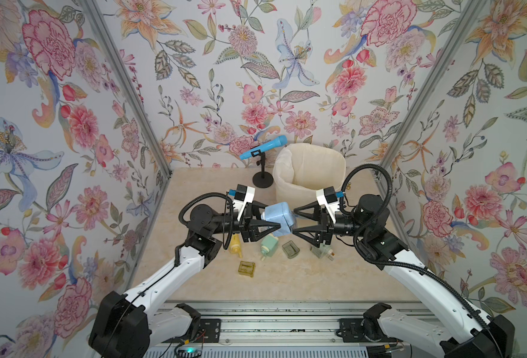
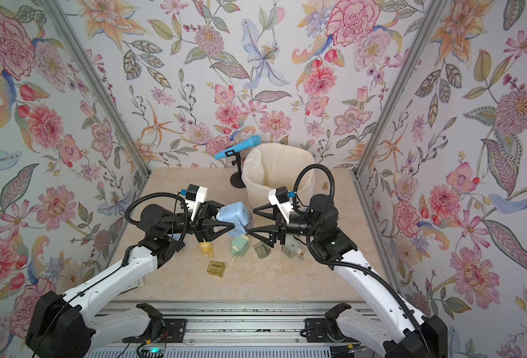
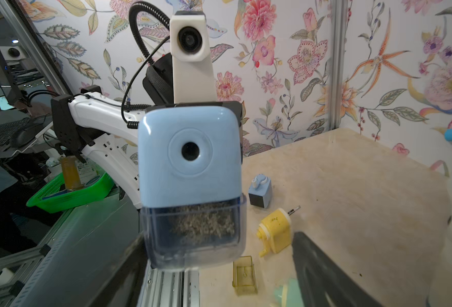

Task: Take out the pencil sharpener tray and clean the shavings
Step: Adjust the pencil sharpener.

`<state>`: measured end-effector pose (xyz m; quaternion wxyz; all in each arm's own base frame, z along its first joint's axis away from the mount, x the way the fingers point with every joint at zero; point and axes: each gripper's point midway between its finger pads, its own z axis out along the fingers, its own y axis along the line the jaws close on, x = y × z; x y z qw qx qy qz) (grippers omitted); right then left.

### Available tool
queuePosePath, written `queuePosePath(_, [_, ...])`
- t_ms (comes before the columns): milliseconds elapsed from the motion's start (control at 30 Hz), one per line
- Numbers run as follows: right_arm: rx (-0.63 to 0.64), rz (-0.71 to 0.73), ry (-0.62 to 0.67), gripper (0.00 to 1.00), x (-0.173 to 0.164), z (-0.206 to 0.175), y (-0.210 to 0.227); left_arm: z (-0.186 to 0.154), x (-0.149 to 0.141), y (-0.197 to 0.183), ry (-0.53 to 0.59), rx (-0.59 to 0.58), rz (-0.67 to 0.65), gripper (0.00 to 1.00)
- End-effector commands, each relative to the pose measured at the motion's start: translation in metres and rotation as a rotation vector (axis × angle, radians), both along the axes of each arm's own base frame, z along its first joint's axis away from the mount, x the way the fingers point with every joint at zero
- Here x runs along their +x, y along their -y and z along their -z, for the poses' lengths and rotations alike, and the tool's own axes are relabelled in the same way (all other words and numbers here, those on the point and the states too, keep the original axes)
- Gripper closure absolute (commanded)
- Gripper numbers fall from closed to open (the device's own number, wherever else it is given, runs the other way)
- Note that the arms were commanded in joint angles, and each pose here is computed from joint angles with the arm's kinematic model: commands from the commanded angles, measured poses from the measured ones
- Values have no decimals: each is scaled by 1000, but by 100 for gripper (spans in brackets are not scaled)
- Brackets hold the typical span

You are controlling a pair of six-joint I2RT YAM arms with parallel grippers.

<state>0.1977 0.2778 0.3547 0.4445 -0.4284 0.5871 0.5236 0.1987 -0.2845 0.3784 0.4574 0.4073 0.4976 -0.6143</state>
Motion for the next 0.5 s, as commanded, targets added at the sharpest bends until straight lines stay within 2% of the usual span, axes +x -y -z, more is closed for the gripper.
queuePosePath(0, [-57,-78,-30,13,-17,13,3,-9,-17,-6,42,31,51,100])
queuePosePath(267, [-54,-145,-39,13,-29,10,-6,-2,-13,-4,10,53,45,100])
queuePosePath(467, [-58,-95,6,10,-30,4,-8,-1,-9,-2,12,56,41,100])
